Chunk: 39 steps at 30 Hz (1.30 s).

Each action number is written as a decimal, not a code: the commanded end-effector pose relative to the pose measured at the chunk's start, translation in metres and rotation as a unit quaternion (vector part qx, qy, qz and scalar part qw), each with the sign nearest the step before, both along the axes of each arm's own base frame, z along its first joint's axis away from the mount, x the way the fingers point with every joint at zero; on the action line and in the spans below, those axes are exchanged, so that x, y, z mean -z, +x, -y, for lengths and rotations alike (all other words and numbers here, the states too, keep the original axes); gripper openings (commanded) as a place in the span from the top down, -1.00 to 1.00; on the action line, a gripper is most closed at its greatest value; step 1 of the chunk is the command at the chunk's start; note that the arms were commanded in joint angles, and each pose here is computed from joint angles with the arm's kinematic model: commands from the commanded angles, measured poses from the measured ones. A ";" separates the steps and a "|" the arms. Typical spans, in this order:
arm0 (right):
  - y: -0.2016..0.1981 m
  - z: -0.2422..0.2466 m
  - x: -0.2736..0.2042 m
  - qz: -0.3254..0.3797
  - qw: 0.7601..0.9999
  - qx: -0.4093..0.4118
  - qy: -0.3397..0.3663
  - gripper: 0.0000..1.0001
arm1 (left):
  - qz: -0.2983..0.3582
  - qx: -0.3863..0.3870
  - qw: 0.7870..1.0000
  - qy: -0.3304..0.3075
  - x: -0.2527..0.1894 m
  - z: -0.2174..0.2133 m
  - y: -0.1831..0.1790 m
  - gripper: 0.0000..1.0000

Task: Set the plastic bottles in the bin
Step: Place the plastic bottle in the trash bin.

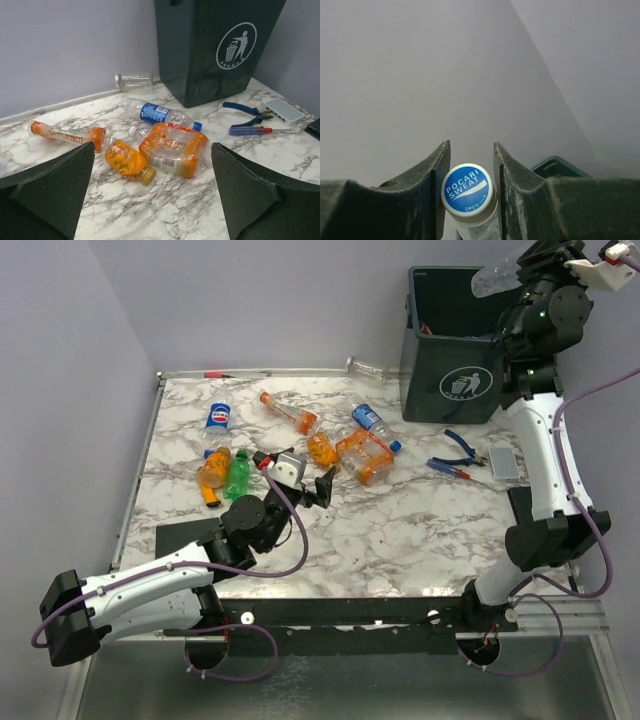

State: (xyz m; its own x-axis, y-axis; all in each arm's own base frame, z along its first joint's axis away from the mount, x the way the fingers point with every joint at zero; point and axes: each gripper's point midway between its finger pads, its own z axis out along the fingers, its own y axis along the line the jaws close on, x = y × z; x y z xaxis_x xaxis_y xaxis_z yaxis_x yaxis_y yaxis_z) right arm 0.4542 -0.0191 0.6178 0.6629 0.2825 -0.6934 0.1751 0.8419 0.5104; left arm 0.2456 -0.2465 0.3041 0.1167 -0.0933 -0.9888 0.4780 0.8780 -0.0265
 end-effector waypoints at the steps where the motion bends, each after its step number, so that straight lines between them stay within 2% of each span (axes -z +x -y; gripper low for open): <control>1: 0.023 0.045 0.009 0.022 0.998 -0.006 0.066 0.99 | 0.003 -0.007 1.000 0.001 0.000 -0.003 0.001 -0.98; 6: 0.067 0.057 0.042 -0.023 0.998 -0.016 0.058 0.99 | 0.000 -0.004 1.000 0.011 0.006 0.001 0.002 -0.98; 12: 0.117 0.050 0.099 -0.124 0.991 -0.040 0.036 0.99 | -0.004 0.001 1.000 0.026 0.014 0.008 0.005 -0.98; 13: 0.122 0.047 0.105 -0.137 0.989 -0.048 0.032 0.88 | -0.005 0.000 1.000 0.027 0.014 0.007 0.006 -0.98; 14: 0.126 0.044 0.111 -0.148 0.987 -0.057 0.027 0.62 | -0.005 -0.001 1.000 0.028 0.015 0.007 0.006 -0.98; 15: 0.128 0.040 0.114 -0.155 0.985 -0.067 0.019 0.21 | -0.006 -0.003 1.000 0.029 0.016 0.006 0.007 -0.98; 16: 0.129 0.036 0.113 -0.156 0.985 -0.078 0.013 -0.04 | -0.006 -0.004 1.000 0.030 0.016 0.006 0.007 -0.98; 18: 0.127 0.029 0.119 -0.175 0.980 -0.096 0.006 -0.34 | -0.007 -0.001 0.999 0.031 0.017 0.007 0.007 -0.98; 21: 0.116 0.019 0.105 -0.164 0.979 -0.121 0.001 -0.51 | -0.008 0.004 0.999 0.032 0.018 0.010 0.007 -0.98; 28: 0.070 -0.015 0.047 -0.108 0.973 -0.203 -0.002 -0.61 | -0.013 -0.004 1.000 0.027 0.018 0.008 0.009 -0.98; 32: 0.021 -0.060 0.017 -0.082 0.961 -0.263 -0.023 -0.63 | -0.020 -0.026 0.999 0.021 0.020 0.003 0.013 -0.98; 37: -0.047 -0.137 0.044 -0.109 0.933 -0.336 -0.064 -0.62 | -0.034 -0.057 0.997 0.025 0.025 -0.003 0.020 -0.98; 39: -0.076 -0.164 0.079 -0.139 0.916 -0.369 -0.071 -0.62 | -0.042 -0.066 0.996 0.035 0.029 -0.004 0.022 -0.98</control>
